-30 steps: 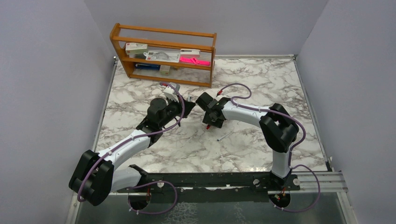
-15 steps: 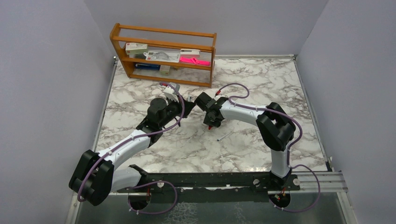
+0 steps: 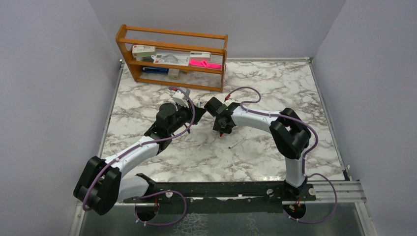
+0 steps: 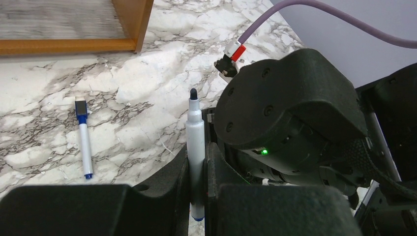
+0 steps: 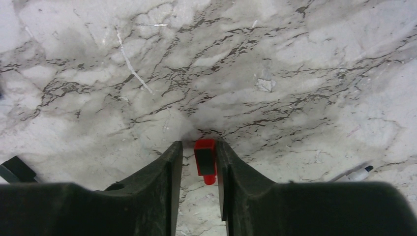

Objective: Insert the pens into the pen caps

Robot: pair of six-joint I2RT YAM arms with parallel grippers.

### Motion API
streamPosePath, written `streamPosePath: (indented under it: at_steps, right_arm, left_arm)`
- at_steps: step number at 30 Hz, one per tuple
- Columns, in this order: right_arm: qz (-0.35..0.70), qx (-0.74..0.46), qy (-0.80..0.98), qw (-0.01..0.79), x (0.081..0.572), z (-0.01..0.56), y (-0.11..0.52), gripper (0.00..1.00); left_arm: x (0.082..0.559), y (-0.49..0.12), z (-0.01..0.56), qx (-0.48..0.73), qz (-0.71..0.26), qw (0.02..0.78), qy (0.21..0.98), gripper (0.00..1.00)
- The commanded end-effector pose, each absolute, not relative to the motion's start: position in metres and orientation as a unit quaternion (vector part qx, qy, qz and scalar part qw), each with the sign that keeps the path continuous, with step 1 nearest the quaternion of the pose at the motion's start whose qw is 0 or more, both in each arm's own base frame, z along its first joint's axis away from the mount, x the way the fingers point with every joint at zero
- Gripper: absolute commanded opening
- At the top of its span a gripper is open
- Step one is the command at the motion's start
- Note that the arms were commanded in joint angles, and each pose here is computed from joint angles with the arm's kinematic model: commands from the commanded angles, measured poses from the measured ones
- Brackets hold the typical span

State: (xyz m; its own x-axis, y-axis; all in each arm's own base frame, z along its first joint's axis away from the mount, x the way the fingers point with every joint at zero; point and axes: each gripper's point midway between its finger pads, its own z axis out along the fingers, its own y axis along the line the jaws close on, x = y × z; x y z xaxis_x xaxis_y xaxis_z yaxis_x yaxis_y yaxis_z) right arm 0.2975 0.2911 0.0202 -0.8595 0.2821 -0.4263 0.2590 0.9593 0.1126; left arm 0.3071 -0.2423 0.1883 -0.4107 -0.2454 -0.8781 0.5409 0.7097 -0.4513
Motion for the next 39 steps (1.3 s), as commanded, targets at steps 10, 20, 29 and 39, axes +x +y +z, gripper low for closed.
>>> streamPosePath:
  at_steps: [10, 20, 29, 39]
  right_arm:
    - [0.024, 0.09, 0.972, 0.214, 0.281, 0.006, 0.29, 0.33]
    - [0.029, 0.067, 0.974, 0.213, 0.283, 0.004, 0.294, 0.02]
    - [0.086, -0.037, 0.937, 0.336, 0.311, 0.073, 0.3, 0.01]
    - [0.282, -0.071, 0.873, 0.391, 0.342, 0.168, 0.32, 0.01]
  left_arm:
    - [0.31, -0.241, 0.184, 0.088, -0.367, 0.53, 0.76, 0.0]
    - [0.309, -0.24, 0.18, 0.086, -0.365, 0.527, 0.763, 0.0]
    - [0.303, -0.244, 0.187, 0.091, -0.384, 0.521, 0.757, 0.0]
    - [0.293, -0.263, 0.206, 0.095, -0.456, 0.504, 0.728, 0.0]
